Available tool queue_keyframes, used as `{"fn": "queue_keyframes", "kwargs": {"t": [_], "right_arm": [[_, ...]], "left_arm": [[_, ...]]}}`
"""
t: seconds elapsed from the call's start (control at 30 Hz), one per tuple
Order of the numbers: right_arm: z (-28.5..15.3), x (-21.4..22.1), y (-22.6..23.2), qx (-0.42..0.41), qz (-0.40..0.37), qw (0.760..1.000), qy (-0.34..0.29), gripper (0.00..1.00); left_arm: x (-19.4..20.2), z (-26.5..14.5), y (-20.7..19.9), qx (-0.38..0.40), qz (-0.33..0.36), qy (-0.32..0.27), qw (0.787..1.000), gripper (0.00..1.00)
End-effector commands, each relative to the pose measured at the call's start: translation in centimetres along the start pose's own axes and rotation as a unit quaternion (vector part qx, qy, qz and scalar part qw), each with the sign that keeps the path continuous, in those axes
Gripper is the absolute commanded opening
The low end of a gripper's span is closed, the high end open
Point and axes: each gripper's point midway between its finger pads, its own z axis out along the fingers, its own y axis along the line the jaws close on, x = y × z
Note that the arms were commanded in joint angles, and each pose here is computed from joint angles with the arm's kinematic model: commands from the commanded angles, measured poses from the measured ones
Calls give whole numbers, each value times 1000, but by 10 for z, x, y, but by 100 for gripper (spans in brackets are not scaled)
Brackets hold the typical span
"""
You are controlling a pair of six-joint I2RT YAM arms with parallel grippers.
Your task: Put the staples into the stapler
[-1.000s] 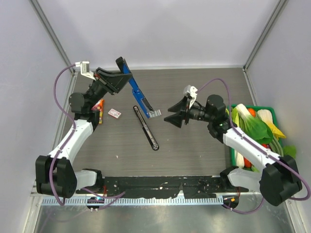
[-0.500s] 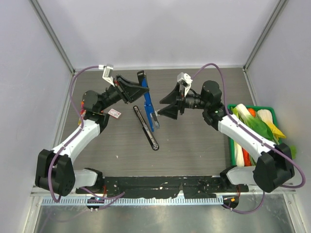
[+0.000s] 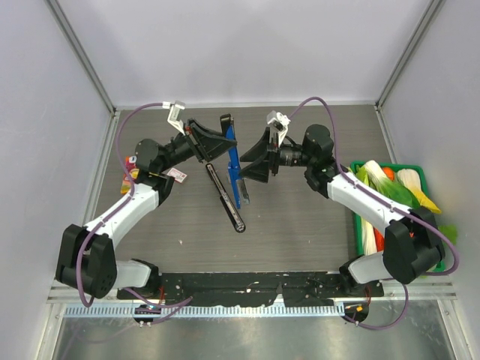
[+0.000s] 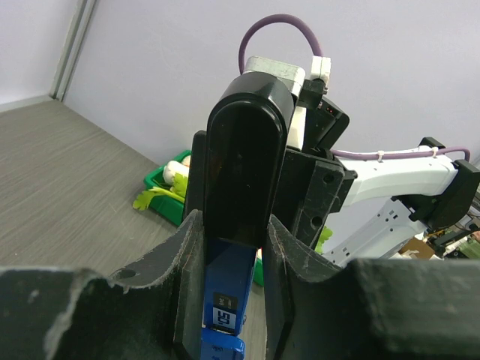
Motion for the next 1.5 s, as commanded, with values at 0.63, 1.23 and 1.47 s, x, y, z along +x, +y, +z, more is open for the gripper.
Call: {"fn": "queue_keyframes", "kwargs": {"t": [0.63,1.23,1.47], "right_arm": [[13,16,3,-18,-24,999,15,55],[12,3,8,-6,-27,1000,-5,1],[-6,-31,4,41,-36,996,-66,1]], "left_arm": [[-28,8,-21,27,41,-36,998,0],[-38,2,-18,18,47,-54,997,0],[-53,-11,-12,-3,56,-88,995,4]]}}
